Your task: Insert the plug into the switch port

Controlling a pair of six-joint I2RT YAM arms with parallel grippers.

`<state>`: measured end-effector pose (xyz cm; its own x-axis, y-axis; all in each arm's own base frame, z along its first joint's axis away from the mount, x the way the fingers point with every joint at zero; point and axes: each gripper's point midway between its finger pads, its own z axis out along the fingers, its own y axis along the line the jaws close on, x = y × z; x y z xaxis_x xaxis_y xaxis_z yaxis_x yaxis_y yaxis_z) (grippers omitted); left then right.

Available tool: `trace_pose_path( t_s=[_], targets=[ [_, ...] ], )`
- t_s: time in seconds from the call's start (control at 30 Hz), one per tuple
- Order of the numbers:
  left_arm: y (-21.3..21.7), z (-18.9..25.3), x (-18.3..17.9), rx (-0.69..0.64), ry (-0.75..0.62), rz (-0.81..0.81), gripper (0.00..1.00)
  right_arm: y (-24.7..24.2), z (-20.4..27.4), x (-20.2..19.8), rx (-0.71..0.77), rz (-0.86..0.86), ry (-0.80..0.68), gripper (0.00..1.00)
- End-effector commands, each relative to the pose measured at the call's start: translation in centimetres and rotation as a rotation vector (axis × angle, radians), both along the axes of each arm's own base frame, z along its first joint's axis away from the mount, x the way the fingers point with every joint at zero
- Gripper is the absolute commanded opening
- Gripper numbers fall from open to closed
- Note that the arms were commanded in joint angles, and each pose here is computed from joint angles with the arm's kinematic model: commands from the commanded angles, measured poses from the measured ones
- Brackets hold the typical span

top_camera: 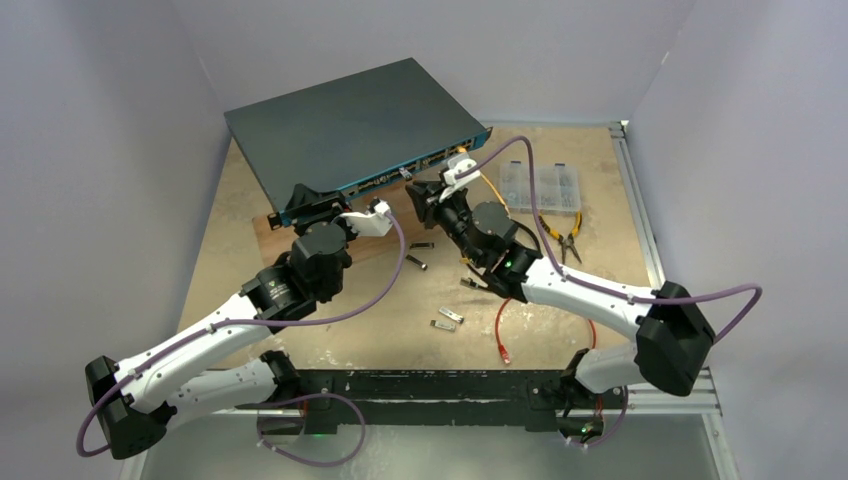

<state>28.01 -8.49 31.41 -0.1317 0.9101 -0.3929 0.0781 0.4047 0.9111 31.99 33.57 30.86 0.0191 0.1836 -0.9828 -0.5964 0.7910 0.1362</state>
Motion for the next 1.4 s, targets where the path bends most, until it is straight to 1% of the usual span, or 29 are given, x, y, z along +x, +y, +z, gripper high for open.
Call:
trace_pose_path(
  t_s=[0.0,0.7,1.37],
  targets=[
    [-0.7,0.8,-0.2,-0.291,-0.065,-0.005,0.0,-0.2,3.7,0.5,0.051,-0.023,-0.075,0.22],
    [-0.6,0.9,-0.3,-0.295,-0.067,-0.005,0.0,0.8,3.7,2.1,0.029,-0.03,-0.087,0.18],
    [-0.4,1.0,-0.4,-0.301,-0.069,-0.01,0.0,2.4,3.4,3.5,0.014,0.017,-0.076,0.16]
  ],
)
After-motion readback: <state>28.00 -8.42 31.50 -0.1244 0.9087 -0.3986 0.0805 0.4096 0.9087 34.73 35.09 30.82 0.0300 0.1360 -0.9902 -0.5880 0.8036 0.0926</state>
